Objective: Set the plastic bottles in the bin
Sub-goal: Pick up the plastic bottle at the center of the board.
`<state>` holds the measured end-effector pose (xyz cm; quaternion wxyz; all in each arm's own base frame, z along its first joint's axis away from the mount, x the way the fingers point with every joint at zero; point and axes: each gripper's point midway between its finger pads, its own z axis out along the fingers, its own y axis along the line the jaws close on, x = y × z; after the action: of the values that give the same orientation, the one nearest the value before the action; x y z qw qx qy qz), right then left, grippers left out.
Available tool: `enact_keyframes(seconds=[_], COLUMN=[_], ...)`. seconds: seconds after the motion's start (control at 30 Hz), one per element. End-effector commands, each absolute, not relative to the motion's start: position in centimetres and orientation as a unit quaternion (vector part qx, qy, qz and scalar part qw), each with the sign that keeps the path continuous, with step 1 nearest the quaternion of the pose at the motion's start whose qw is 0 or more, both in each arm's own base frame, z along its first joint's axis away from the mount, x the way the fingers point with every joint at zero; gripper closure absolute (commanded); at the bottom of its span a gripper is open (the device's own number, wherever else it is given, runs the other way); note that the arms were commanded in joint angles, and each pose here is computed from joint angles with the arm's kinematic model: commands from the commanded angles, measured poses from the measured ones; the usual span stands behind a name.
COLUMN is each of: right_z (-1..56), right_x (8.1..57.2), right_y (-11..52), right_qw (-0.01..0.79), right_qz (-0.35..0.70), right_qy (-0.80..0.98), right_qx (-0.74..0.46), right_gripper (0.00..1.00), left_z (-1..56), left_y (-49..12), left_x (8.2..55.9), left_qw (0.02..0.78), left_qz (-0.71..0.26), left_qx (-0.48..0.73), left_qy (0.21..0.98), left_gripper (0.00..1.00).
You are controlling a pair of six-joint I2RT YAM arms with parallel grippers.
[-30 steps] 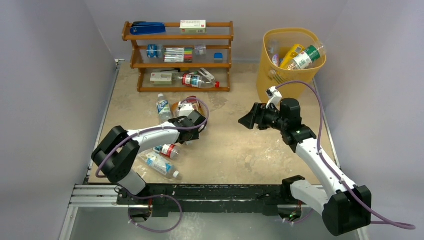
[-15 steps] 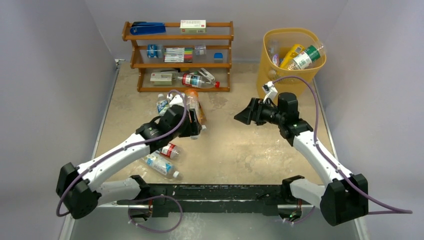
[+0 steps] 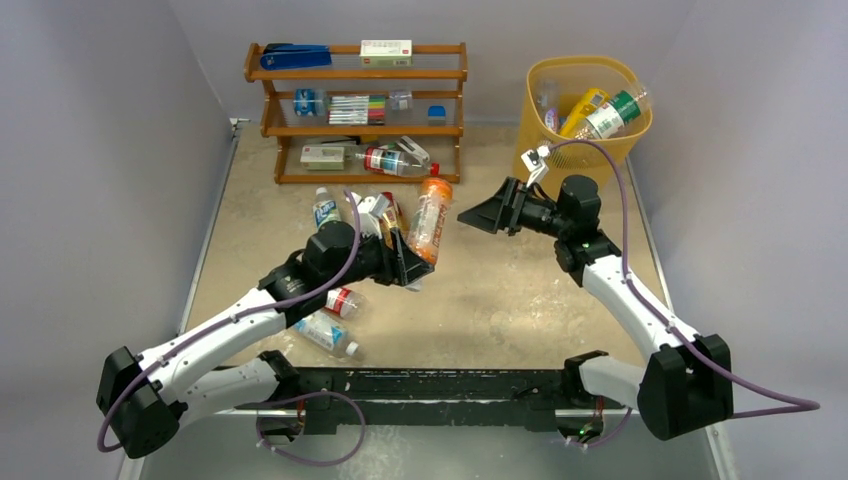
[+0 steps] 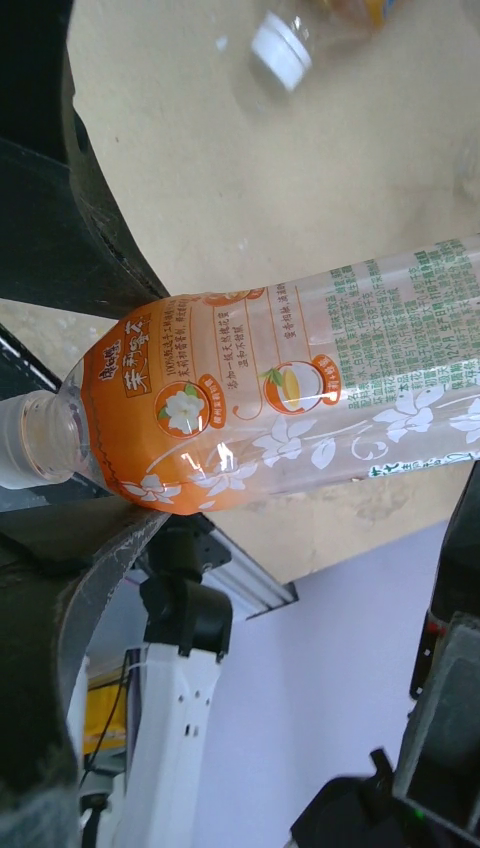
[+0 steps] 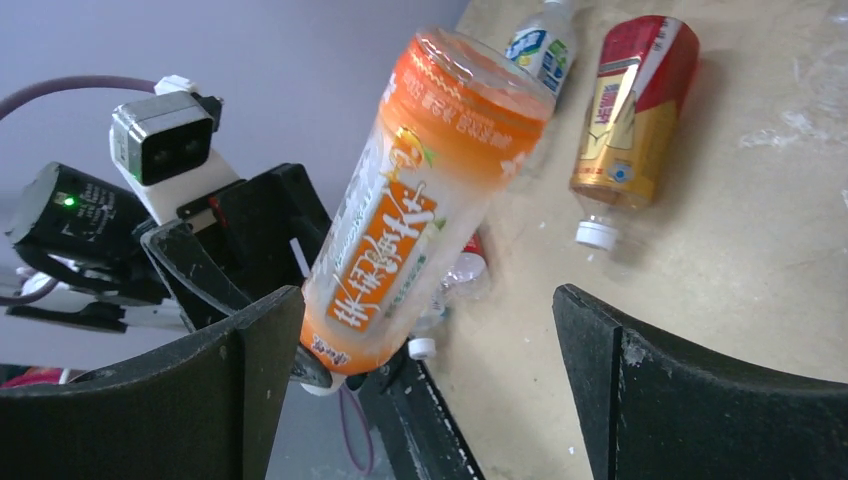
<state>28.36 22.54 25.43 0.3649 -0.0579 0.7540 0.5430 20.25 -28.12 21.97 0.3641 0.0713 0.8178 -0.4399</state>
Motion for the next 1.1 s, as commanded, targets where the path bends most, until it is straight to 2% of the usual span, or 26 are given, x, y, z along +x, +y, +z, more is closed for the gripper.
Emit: enact_keyframes(seconds=[0.0,0.5,0.57,0.67,0.83,0.9,1.07], right_z=[29.7,30.1,30.3,30.4,30.6,30.6,33.1], right_x=[28.2,28.8,28.6,28.5,28.6,29.1,31.0], right_y=[23.3,23.7,23.7,23.7,23.4,23.2,22.4], right_qw=[0.39,0.389,0.39,0.392,0.4,0.409,0.437], right_qz=[0.58,0.585,0.586,0.584,0.567,0.554,0.52], right_qy=[0.71,0.707,0.704,0.705,0.714,0.72,0.73], right_qx=[-0.09,-0.087,-0.09,-0.089,-0.09,-0.085,-0.082], right_gripper=[0.03,0.03,0.08,0.22,0.36,0.44,0.45], left_z=[26.5,26.2,26.0,26.0,25.8,25.8,27.2], left_y=[-30.7,-34.8,-34.8,-34.6,-34.3,-34.2,-31.4], left_x=[18.8,16.5,16.7,17.0,17.7,17.9,19.5], left_qw=[0.378,0.356,0.358,0.367,0.378,0.383,0.424], left_qz=[-0.53,-0.547,-0.543,-0.536,-0.517,-0.505,-0.437], left_qx=[0.111,0.15,0.147,0.141,0.137,0.143,0.116], left_qy=[0.751,0.743,0.745,0.747,0.756,0.761,0.785], left_gripper=[0.51,0.5,0.5,0.5,0.47,0.41,0.24])
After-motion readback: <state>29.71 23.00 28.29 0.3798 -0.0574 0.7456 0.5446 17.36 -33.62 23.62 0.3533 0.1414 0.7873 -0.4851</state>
